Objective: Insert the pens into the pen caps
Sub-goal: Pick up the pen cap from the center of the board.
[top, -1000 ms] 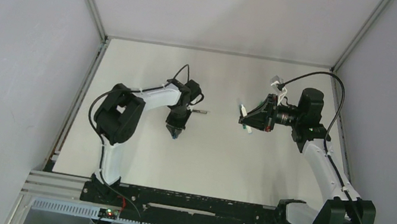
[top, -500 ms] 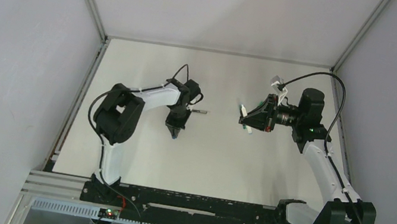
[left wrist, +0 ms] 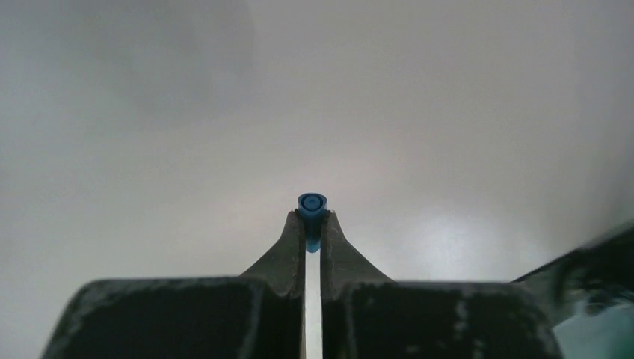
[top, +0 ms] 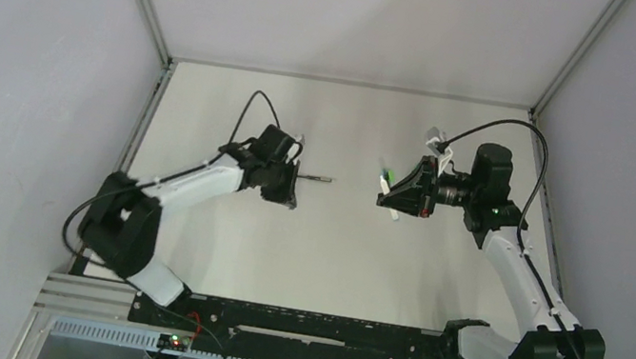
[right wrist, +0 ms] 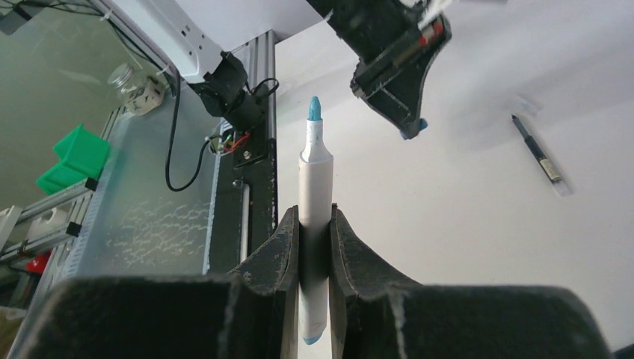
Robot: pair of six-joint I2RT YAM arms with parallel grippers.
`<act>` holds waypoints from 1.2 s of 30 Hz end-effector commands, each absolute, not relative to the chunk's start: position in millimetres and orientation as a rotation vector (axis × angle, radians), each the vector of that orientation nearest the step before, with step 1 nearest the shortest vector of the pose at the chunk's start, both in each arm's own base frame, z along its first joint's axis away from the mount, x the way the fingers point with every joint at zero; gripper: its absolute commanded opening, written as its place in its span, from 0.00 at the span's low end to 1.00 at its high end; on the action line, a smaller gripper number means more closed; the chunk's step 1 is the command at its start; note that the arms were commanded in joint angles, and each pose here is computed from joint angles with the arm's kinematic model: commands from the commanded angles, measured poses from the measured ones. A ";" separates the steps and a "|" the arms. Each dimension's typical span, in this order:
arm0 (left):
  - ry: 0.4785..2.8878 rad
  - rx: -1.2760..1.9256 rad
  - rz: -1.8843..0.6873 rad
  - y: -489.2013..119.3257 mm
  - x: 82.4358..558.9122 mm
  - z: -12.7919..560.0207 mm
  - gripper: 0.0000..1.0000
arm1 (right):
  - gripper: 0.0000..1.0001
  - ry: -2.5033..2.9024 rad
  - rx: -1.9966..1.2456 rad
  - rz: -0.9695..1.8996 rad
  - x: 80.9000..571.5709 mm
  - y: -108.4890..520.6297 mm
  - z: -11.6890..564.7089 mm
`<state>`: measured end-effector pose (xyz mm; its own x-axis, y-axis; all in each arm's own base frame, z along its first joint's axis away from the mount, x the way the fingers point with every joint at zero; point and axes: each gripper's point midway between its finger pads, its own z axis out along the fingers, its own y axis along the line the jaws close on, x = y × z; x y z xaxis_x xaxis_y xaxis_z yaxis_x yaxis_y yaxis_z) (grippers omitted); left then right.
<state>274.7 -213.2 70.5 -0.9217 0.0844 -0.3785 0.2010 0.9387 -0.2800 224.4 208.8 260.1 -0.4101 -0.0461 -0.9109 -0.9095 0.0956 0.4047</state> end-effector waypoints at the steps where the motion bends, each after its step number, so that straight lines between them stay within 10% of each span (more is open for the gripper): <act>1: 2.361 0.134 -0.918 -270.0 291.2 138.1 0.00 | 0.00 1.520 -1.055 1.373 218.4 215.6 271.6; 19: 1.393 -0.006 -1.567 -296.2 259.2 322.4 0.00 | 0.00 1.549 -1.099 1.401 211.5 236.4 258.3; 36: 1.321 0.040 -1.684 -324.4 244.2 326.3 0.00 | 0.00 1.589 -1.064 1.404 214.4 242.5 257.2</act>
